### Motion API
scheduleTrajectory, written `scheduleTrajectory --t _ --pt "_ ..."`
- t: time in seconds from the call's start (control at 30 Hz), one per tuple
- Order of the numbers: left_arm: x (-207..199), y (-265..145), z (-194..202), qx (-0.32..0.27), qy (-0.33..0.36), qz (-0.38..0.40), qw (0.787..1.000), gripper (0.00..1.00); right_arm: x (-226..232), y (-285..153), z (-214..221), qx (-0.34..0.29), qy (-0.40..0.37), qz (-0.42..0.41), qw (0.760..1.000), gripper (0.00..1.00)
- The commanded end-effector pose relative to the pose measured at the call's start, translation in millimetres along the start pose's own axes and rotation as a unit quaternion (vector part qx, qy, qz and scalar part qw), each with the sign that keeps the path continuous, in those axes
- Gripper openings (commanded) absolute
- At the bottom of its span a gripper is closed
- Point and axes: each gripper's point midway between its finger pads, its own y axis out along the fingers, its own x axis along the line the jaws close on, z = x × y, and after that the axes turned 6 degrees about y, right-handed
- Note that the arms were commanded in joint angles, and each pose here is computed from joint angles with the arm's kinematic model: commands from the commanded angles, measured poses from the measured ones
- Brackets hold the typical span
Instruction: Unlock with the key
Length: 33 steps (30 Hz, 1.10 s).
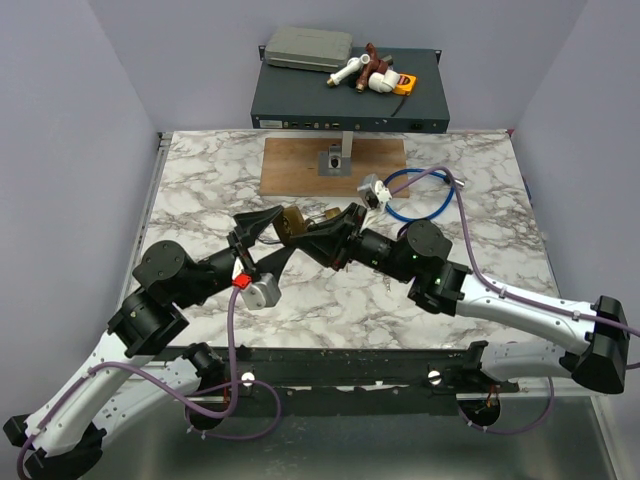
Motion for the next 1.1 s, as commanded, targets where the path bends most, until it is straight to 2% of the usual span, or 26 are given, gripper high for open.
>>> scheduleTrajectory --t 0.0,0.03,0.07,0.1,0.17,0.4,0.63,0.83,1.07 --pt "20 -6 -40 -0.074 0.008 -0.021 0.997 0.0 -3 8 -11 -0.018 -0.006 0.009 1.0 0.05" --pt "20 -6 -42 -0.076 -0.005 -0.016 0.997 0.0 -5 6 -11 -0.016 -0.007 0.013 1.0 0.01" --pt "18 -7 -44 -0.077 -0.023 -0.01 0.997 0.02 -6 4 -11 -0.016 -0.009 0.016 1.0 0.01" --pt "15 -7 -46 -0.078 -0.043 0.002 0.996 0.09 -7 2 -10 -0.014 -0.01 0.021 1.0 0.01" --pt "11 -8 -51 -0.082 -0.082 0.015 0.993 0.38 -8 -5 -9 -0.009 -0.016 0.025 1.0 0.01" --pt "5 -9 -53 -0.063 -0.207 0.029 0.976 0.98 -10 -30 -6 0.008 -0.029 0.039 0.999 0.01" --pt "1 -13 -69 -0.059 -0.318 0.076 0.943 0.98 -9 -51 -7 0.02 -0.036 0.048 0.998 0.01" --pt "-12 -16 -69 -0.038 -0.377 0.142 0.915 0.99 -4 -60 -9 0.031 -0.043 0.042 0.998 0.01" --pt "-22 -9 -47 -0.029 -0.475 0.225 0.85 0.99 15 -58 -4 0.07 -0.056 -0.005 0.996 0.01"
